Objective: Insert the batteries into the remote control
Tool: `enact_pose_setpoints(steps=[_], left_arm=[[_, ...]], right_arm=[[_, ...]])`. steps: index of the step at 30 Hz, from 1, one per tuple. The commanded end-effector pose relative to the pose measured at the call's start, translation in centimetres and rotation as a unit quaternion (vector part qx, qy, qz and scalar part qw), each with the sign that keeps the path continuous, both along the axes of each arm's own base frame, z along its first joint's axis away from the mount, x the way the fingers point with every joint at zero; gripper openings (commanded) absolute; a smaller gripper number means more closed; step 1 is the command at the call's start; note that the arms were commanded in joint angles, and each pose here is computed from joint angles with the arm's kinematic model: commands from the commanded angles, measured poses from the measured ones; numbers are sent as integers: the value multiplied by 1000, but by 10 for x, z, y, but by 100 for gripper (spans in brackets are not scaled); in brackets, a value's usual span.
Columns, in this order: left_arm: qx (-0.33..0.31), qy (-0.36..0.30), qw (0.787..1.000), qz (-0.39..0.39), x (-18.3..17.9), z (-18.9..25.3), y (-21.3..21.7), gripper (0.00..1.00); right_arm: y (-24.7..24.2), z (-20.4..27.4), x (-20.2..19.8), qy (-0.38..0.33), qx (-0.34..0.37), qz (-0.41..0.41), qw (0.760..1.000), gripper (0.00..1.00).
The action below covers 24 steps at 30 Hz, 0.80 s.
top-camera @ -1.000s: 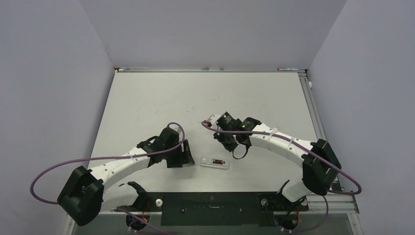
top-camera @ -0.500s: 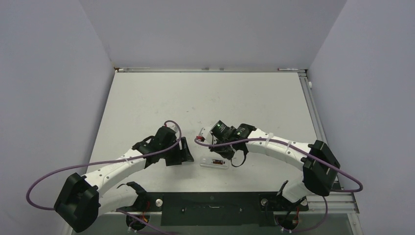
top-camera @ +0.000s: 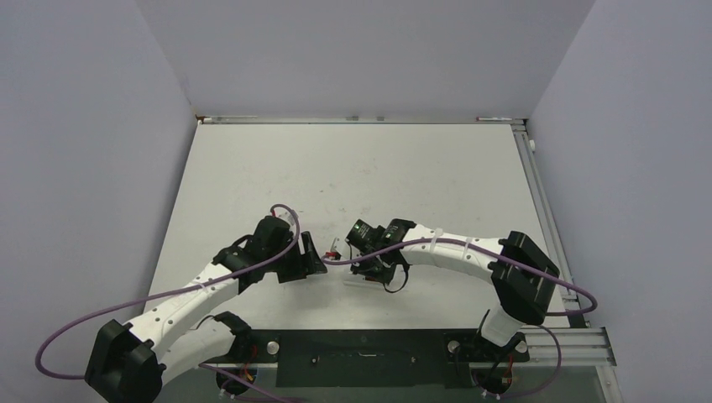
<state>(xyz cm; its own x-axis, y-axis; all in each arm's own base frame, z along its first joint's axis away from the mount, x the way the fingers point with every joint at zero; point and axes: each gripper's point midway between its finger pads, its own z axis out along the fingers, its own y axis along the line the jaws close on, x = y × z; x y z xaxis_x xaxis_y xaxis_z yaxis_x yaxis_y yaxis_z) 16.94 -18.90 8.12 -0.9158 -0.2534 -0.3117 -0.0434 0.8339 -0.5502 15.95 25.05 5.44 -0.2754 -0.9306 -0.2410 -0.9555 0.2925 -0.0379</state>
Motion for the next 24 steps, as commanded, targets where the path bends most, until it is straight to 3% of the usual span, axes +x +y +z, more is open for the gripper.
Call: enact_pose_setpoints(steps=[1,24], left_arm=[[5,-12,1000,0,1,3,6,64],[1,-10,1000,-5,1,4,6,65]], right_arm=[[11,8,5,-11,5,14,1000,14],[17,1,9,-13,-12,38,999,17]])
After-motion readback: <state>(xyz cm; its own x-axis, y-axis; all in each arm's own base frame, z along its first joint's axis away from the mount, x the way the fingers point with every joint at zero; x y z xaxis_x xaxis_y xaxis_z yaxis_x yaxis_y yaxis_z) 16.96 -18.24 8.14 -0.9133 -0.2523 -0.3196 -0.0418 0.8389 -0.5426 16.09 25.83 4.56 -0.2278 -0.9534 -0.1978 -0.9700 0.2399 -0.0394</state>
